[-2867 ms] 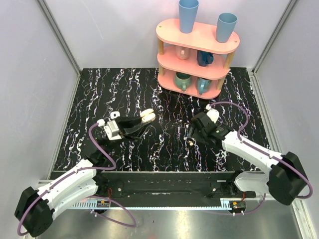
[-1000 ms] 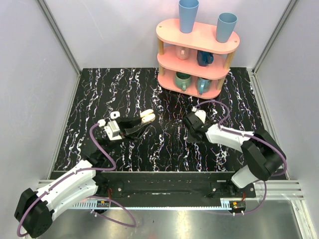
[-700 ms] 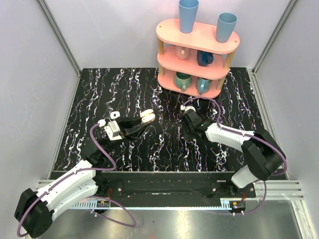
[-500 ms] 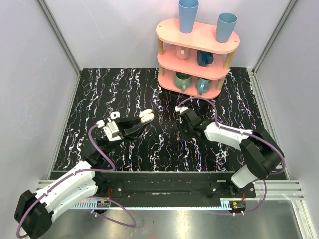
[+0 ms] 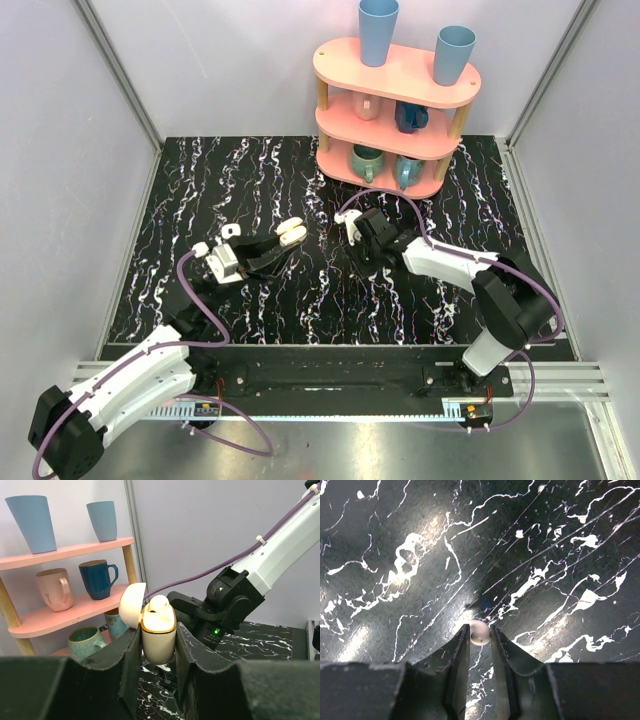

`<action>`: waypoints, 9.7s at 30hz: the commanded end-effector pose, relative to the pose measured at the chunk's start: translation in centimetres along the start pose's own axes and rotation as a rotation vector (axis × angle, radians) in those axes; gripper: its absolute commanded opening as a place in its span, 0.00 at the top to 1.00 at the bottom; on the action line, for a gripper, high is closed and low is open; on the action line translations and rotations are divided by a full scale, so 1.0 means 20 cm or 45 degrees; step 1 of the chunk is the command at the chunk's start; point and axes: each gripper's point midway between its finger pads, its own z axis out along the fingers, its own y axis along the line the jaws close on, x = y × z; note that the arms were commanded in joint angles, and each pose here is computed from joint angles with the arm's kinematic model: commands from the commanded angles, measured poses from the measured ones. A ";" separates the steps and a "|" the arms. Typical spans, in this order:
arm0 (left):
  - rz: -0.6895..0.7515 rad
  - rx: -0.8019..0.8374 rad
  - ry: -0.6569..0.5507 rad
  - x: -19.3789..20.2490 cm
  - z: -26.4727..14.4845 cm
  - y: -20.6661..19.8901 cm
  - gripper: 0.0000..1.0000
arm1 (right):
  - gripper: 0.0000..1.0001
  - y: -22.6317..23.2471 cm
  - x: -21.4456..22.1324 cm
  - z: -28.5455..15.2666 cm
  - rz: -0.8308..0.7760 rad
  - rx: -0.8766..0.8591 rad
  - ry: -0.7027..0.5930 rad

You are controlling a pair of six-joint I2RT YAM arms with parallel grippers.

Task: Insert the wireless bluetooth earbuds into the charging case
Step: Move the left earbud to the center of the board, then pick up the left earbud from the center of the board, then insert the left earbud into the left side groove of the charging case.

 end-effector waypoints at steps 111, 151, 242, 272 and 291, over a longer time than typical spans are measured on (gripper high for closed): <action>0.089 -0.144 -0.033 -0.08 -0.01 0.11 1.00 | 0.61 -0.07 0.16 0.10 2.066 0.935 0.099; 0.021 -0.138 0.046 -0.07 0.06 0.12 1.00 | 1.00 -0.20 -0.62 -0.92 0.843 0.681 -0.950; -0.074 -0.184 -0.138 -0.17 0.13 0.16 1.00 | 1.00 0.88 -1.10 -1.26 0.313 -0.182 -1.683; -0.058 -0.160 -0.192 -0.22 0.12 0.14 1.00 | 1.00 0.83 -1.10 -1.24 0.225 -0.049 -1.656; -0.035 -0.103 -0.174 -0.17 0.12 0.10 1.00 | 1.00 0.88 -1.15 -1.40 0.228 -0.188 -1.738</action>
